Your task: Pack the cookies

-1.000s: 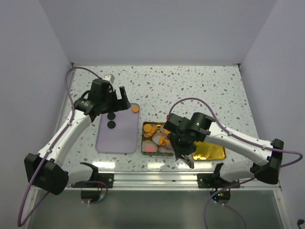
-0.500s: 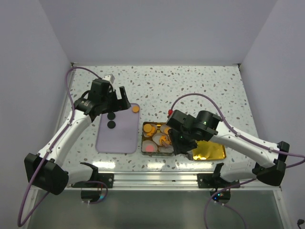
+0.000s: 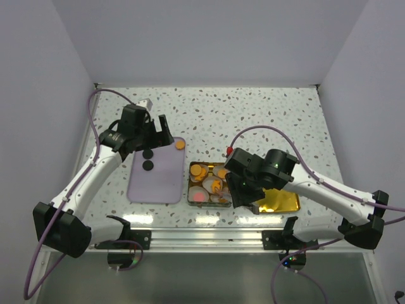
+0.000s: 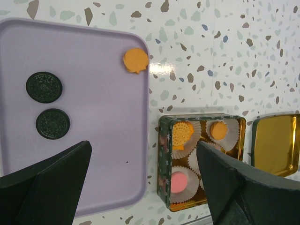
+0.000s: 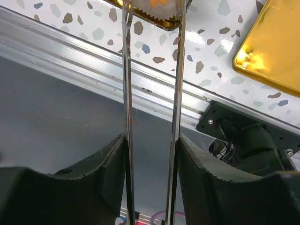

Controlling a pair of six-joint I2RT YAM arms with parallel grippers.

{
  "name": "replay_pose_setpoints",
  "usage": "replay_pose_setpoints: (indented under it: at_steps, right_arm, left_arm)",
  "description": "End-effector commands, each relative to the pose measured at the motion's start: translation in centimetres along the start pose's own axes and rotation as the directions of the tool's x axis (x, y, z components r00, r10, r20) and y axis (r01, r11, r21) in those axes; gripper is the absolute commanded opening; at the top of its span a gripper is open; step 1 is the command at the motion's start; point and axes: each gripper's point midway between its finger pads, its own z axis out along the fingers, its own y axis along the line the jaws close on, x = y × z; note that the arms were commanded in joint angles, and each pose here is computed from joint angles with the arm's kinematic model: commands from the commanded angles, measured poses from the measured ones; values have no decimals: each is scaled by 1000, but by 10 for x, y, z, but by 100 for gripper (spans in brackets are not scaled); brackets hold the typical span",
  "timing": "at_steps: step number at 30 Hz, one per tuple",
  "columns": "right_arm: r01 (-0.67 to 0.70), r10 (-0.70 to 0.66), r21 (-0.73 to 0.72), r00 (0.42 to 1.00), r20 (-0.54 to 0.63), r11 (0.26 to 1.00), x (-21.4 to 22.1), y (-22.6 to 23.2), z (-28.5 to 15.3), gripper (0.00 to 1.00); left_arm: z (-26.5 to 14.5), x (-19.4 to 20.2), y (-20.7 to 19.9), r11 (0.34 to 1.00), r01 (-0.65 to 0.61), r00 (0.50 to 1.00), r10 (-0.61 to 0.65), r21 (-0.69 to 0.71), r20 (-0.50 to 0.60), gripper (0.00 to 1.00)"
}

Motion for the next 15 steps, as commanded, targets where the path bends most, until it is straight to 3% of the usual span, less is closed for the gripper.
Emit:
replay_pose_setpoints:
  at_steps: [1, 7, 15]
  right_arm:
    - [-1, 16, 124, 992, -121, 992, 37, -37, -15, 50]
    - [-4, 19, 131, 993, -113, 991, 39, -41, -18, 54]
    - [-5, 5, 118, 1000, -1, 993, 9, -32, -38, 57]
  left_arm:
    - [-5, -14, -9, 1000, 6, 998, -8, 28, 57, 100]
    - [-8, -13, -8, 1000, 15, 998, -16, 24, 63, 100]
    - [-13, -15, -7, 1000, 23, 997, -24, 16, 77, 100]
